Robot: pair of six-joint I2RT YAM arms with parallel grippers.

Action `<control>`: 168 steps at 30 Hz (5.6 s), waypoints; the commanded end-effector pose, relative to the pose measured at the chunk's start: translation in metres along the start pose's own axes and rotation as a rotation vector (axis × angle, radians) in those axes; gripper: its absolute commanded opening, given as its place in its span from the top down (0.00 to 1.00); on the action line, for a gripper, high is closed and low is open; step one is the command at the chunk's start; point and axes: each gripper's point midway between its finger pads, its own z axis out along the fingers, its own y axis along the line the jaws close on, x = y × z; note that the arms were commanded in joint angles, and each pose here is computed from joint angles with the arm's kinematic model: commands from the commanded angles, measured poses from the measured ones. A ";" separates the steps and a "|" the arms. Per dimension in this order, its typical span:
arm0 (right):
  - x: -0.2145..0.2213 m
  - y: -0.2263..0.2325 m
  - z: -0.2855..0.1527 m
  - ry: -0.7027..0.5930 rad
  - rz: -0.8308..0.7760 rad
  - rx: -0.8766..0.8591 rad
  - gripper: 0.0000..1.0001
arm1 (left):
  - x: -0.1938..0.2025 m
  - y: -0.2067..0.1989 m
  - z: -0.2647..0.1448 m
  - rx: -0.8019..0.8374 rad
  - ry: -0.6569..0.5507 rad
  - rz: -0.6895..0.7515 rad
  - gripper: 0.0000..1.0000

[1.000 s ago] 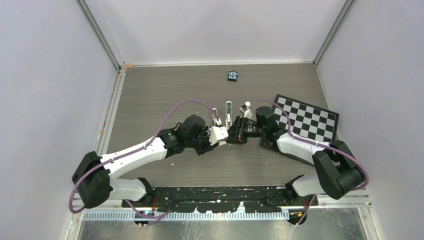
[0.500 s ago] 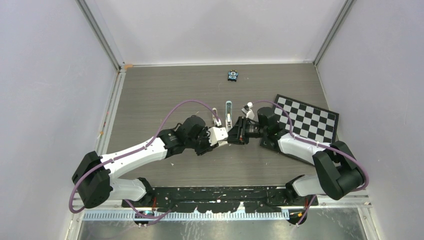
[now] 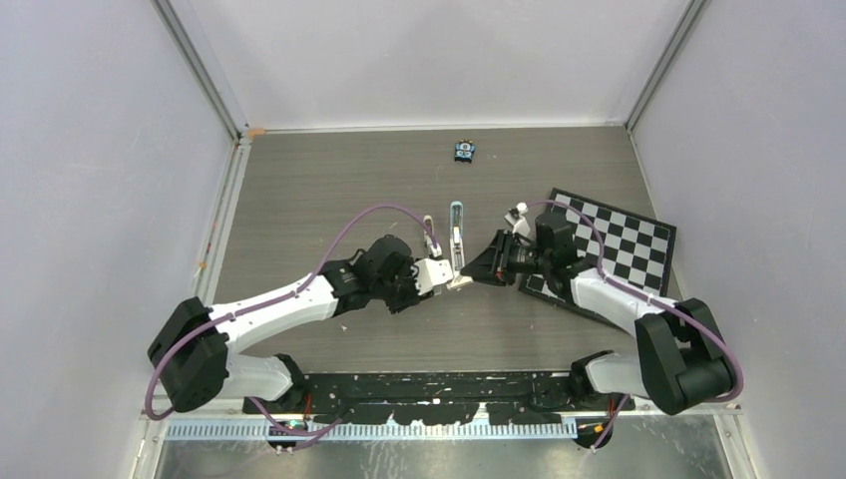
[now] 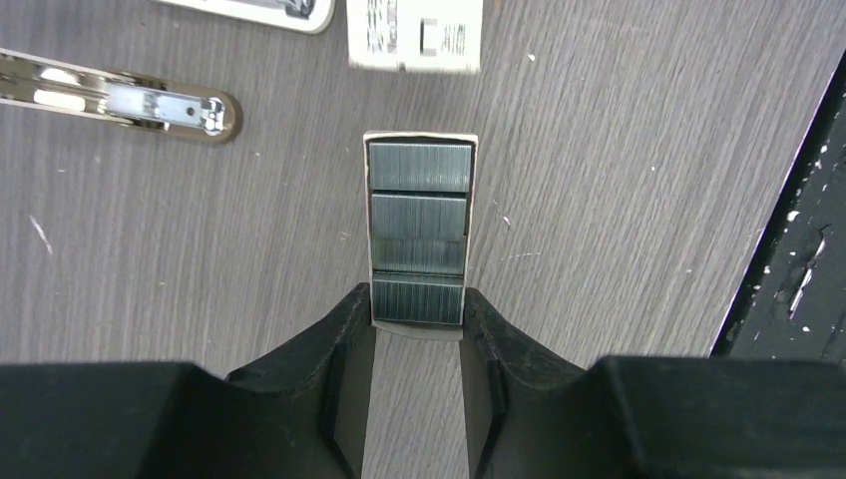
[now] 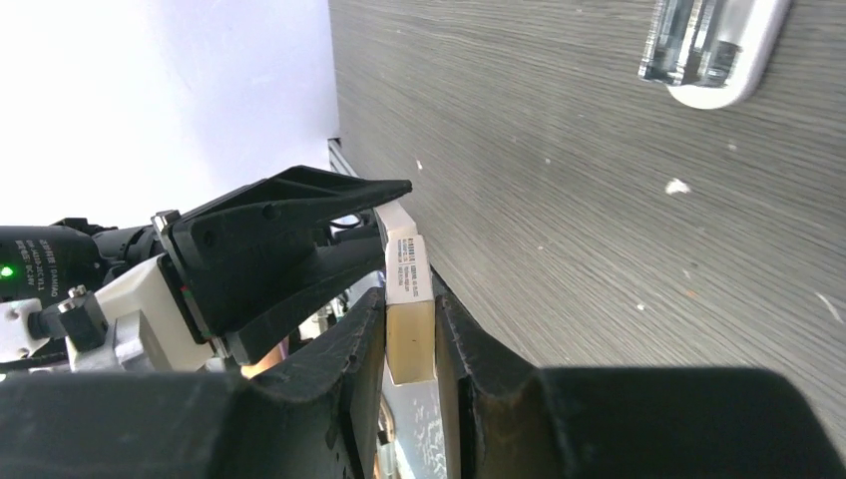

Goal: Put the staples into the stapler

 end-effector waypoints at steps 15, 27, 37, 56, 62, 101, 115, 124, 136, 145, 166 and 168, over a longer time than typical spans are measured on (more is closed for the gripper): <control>0.005 -0.050 -0.029 -0.005 -0.047 0.289 0.69 | 0.024 -0.025 0.046 0.130 0.148 -0.231 0.78; 0.007 -0.086 -0.030 0.011 -0.006 0.432 0.65 | 0.028 -0.031 0.064 0.168 0.237 -0.310 0.70; -0.011 -0.085 -0.039 -0.038 -0.026 0.525 0.60 | 0.007 -0.015 0.049 0.099 0.167 -0.278 0.44; -0.013 -0.067 -0.048 -0.094 -0.099 0.640 0.61 | -0.041 0.096 -0.070 -0.332 -0.143 -0.426 0.00; 0.000 -0.073 -0.031 -0.062 -0.098 0.690 0.66 | -0.032 0.087 -0.098 -0.359 -0.140 -0.413 0.00; 0.026 -0.045 0.095 -0.018 -0.471 0.914 0.72 | 0.017 0.125 -0.237 -1.024 -0.294 -0.565 0.00; 0.043 -0.034 0.099 0.015 -0.490 0.890 0.73 | 0.017 0.125 -0.235 -1.014 -0.302 -0.545 0.00; 0.052 -0.035 0.103 0.033 -0.491 0.883 0.74 | 0.017 0.124 -0.235 -1.011 -0.308 -0.544 0.00; 0.055 -0.041 0.103 0.044 -0.491 0.895 0.75 | 0.018 0.124 -0.238 -1.020 -0.303 -0.524 0.00; 0.060 -0.049 0.103 0.066 -0.488 0.907 0.75 | 0.018 0.124 -0.238 -1.022 -0.299 -0.516 0.00; 0.064 -0.058 0.103 0.084 -0.488 0.925 0.74 | 0.018 0.124 -0.239 -1.026 -0.307 -0.509 0.00; 0.065 -0.059 0.103 0.084 -0.490 0.928 0.74 | 0.018 0.124 -0.239 -1.025 -0.310 -0.509 0.00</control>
